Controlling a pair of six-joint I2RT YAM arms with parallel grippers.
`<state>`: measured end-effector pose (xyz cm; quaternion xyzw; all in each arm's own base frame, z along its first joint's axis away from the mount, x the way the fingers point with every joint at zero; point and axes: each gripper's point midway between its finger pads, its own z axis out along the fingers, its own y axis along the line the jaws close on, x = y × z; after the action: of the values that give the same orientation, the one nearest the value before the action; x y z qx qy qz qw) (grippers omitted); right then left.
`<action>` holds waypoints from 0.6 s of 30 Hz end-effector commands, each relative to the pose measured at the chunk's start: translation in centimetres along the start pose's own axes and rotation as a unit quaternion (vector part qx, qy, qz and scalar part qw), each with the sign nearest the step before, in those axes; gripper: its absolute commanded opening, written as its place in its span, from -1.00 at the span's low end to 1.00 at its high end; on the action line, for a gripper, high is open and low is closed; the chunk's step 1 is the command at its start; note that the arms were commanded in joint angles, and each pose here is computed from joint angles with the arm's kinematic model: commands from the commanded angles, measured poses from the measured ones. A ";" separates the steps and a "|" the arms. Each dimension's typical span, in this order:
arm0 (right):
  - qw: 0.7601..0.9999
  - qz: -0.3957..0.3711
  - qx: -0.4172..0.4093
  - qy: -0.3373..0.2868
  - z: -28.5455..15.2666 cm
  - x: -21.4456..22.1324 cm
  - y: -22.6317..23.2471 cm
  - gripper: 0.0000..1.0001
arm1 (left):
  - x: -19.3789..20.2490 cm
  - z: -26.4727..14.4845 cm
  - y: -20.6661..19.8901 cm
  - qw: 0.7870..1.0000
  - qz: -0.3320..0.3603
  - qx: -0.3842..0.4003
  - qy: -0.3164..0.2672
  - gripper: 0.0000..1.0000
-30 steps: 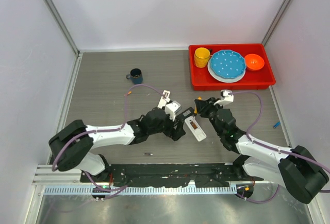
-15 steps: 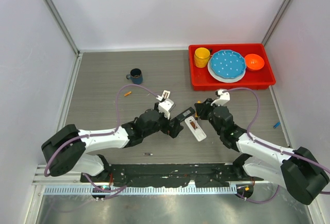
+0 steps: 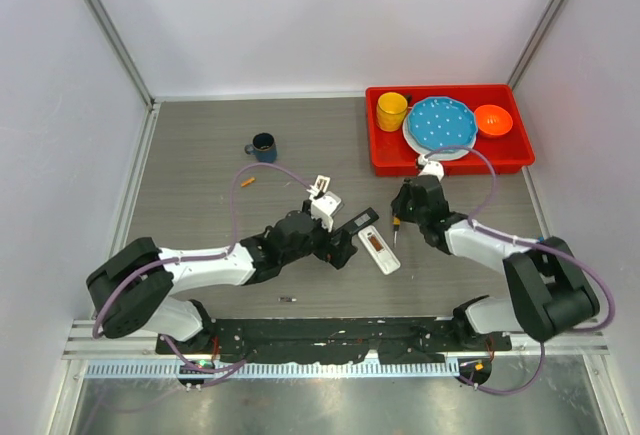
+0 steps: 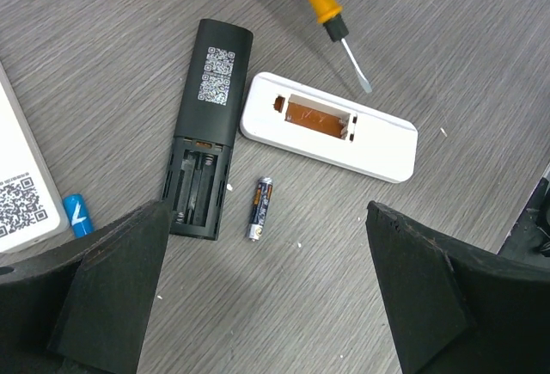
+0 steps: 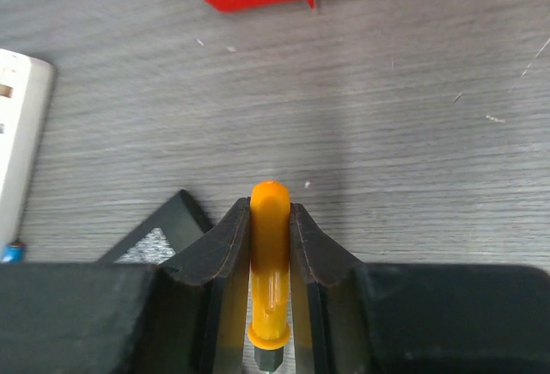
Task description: Unload the batteries from the remote control
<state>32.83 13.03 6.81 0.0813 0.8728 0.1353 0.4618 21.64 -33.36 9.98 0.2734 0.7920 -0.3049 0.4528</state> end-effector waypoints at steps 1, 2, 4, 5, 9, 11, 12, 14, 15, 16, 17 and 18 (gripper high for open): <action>0.997 -0.018 -0.009 0.068 1.4 1.7 0.1 -0.97 | -2.3 0.8 -0.9 1.000 -0.001 0.014 -0.021 0.99; 0.997 -0.016 -0.007 0.073 1.6 2.0 0.0 -0.97 | -2.3 0.8 -0.9 1.000 -0.001 0.014 -0.020 0.99; 0.997 -0.015 -0.003 0.079 1.8 2.2 -0.1 -0.97 | -2.1 1.0 -0.9 1.000 -0.001 0.014 -0.016 0.99; 0.996 -0.011 0.010 0.083 2.0 2.5 -0.6 -0.97 | -2.1 1.0 -0.8 1.000 -0.002 0.012 -0.014 0.99; 0.994 -0.012 0.039 0.097 2.3 3.1 -1.5 -0.91 | -2.1 1.0 -0.9 1.000 -0.001 0.011 -0.013 0.99; 0.994 -0.006 0.051 0.101 2.6 3.2 -1.8 -0.57 | -2.0 1.1 -0.9 1.000 -0.002 0.010 -0.013 0.99; 0.993 -0.004 0.050 0.106 2.6 3.4 -1.8 -0.46 | -2.0 1.0 -0.8 1.000 -0.003 0.010 -0.012 0.99; 0.993 -0.002 0.046 0.109 2.6 3.5 -1.5 -0.20 | -2.0 1.1 -1.0 1.000 -0.003 0.013 -0.010 1.00; 0.993 0.002 0.044 0.106 2.7 3.4 -1.4 -0.11 | -1.9 1.1 -0.9 1.000 -0.003 0.012 -0.010 0.99; 0.994 0.004 0.043 0.104 2.6 3.3 -1.4 -0.04 | -2.0 1.2 -0.9 1.000 -0.003 0.011 -0.010 0.99; 0.994 0.004 0.041 0.101 2.5 3.2 -1.3 0.10 | -1.9 1.2 -0.9 1.000 -0.002 0.011 -0.009 0.99; 0.995 0.006 0.036 0.092 2.3 2.7 -1.1 0.15 | -2.0 1.1 -0.8 1.000 -0.002 0.010 -0.009 0.99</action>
<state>33.09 13.33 2.52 0.0805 0.9181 0.1141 0.3710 21.87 -34.09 9.65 0.2784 0.7970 -0.3032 0.4420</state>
